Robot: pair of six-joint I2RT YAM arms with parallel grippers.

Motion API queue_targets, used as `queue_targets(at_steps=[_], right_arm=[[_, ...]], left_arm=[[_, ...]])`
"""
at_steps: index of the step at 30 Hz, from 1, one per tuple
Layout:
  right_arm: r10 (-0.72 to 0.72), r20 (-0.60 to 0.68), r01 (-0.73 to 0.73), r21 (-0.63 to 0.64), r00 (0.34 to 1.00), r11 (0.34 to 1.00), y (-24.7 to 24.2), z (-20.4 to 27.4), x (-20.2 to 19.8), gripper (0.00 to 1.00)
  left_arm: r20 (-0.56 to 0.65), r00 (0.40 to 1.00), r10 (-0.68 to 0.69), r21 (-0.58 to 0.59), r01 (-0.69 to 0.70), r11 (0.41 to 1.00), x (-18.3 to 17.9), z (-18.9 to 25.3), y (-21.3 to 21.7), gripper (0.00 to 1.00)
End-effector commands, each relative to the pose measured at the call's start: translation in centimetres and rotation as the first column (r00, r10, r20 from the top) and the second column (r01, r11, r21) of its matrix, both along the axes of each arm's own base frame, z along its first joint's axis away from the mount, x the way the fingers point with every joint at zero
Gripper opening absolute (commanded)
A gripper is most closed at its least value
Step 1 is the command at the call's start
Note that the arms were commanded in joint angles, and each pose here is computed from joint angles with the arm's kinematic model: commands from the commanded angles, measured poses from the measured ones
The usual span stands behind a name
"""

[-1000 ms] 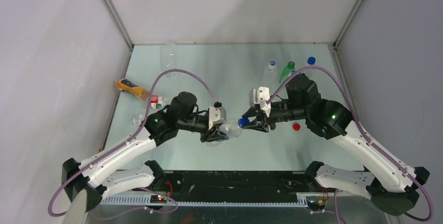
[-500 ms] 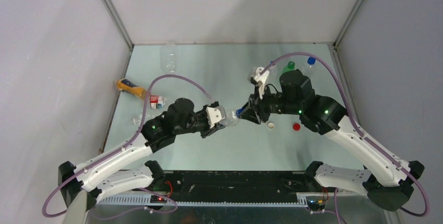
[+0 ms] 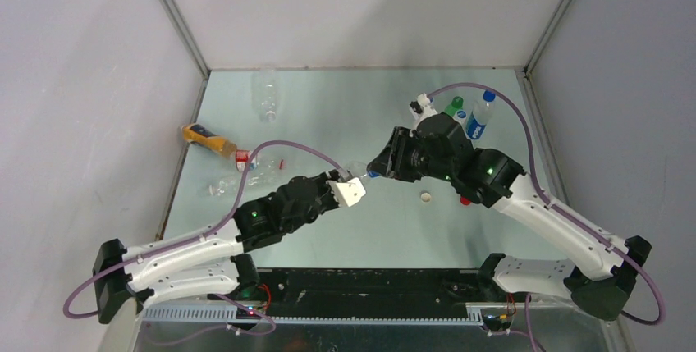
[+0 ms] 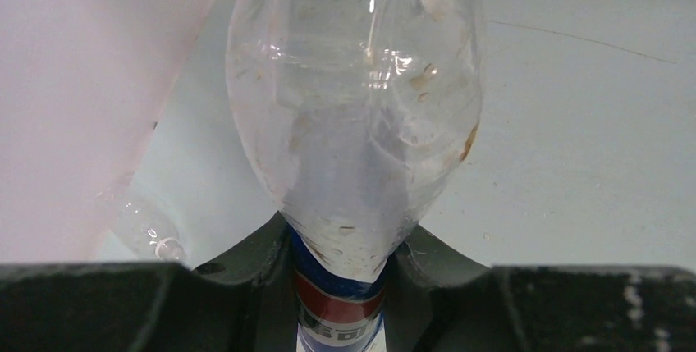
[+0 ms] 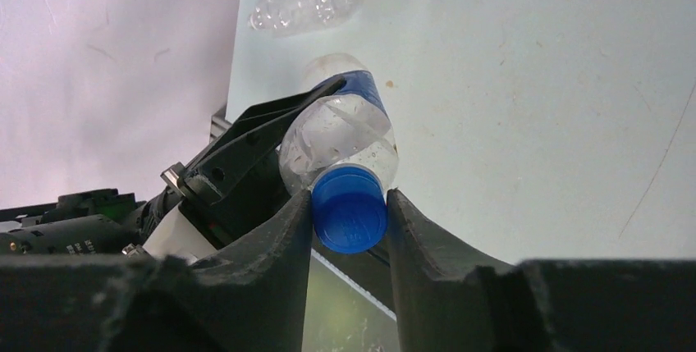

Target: Screw on the bottle caps

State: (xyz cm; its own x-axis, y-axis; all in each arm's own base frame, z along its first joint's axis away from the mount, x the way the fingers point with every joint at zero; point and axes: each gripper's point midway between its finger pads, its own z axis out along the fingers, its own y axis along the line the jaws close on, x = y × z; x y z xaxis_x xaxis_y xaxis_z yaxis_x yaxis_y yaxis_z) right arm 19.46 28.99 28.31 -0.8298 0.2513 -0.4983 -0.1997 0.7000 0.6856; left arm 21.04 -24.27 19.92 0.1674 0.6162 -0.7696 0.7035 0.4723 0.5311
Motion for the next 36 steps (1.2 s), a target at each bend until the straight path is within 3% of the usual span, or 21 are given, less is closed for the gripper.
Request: queue_targets(at_steps=[1,3,6,8,9,12,16,18,24,36], right_arm=[[0.01,0.224,-0.01,-0.001,0.974,1.0,-0.3,2.9,1.2,0.52],[0.107,0.369,-0.096,-0.048,0.923,0.994,-0.8,4.3,0.9,0.64],[0.263,0.532,-0.232,-0.126,0.805,0.965,-1.2,6.0,-0.3,0.69],[0.41,0.649,-0.33,-0.25,0.641,0.91,-1.7,7.0,-1.5,0.7],[0.463,0.666,-0.385,-0.275,0.585,0.881,-1.5,7.2,-2.4,0.7],[0.641,0.694,-0.491,-0.454,0.329,0.744,-1.9,6.4,-4.9,0.7],[0.745,0.659,-0.544,-0.587,0.109,0.599,-2.5,5.0,-7.1,0.69],[0.767,0.641,-0.552,-0.626,0.037,0.55,-2.7,4.5,-7.9,0.67],[0.797,0.599,-0.566,-0.683,-0.075,0.461,-2.8,3.4,-9.4,0.61],[0.815,0.57,-0.55,-0.715,-0.102,0.432,-1.9,2.7,-9.6,0.54]], left_arm=[[0.015,0.996,-0.082,-0.061,0.083,0.995,-0.4,2.9,-1.5,0.08],[-0.066,0.988,-0.143,-0.054,0.139,0.989,-1.1,1.7,-1.4,0.09],[-0.176,0.949,-0.263,-0.071,0.254,0.965,-2.6,1.0,-1.6,0.1],[-0.253,0.913,-0.319,-0.063,0.314,0.947,-3.9,0.1,-1.2,0.1],[-0.269,0.905,-0.328,-0.067,0.323,0.944,-3.9,0.0,-1.0,0.1],[-0.347,0.831,-0.435,-0.117,0.422,0.899,-5.9,0.3,-1.6,0.11],[-0.398,0.754,-0.522,-0.164,0.501,0.85,-7.6,0.8,-2.1,0.11],[-0.414,0.731,-0.542,-0.176,0.521,0.836,-8.1,0.9,-2.3,0.11],[-0.436,0.69,-0.577,-0.206,0.548,0.811,-8.8,1.2,-2.7,0.12],[-0.434,0.671,-0.601,-0.231,0.562,0.794,-9.0,1.8,-3.3,0.12]])
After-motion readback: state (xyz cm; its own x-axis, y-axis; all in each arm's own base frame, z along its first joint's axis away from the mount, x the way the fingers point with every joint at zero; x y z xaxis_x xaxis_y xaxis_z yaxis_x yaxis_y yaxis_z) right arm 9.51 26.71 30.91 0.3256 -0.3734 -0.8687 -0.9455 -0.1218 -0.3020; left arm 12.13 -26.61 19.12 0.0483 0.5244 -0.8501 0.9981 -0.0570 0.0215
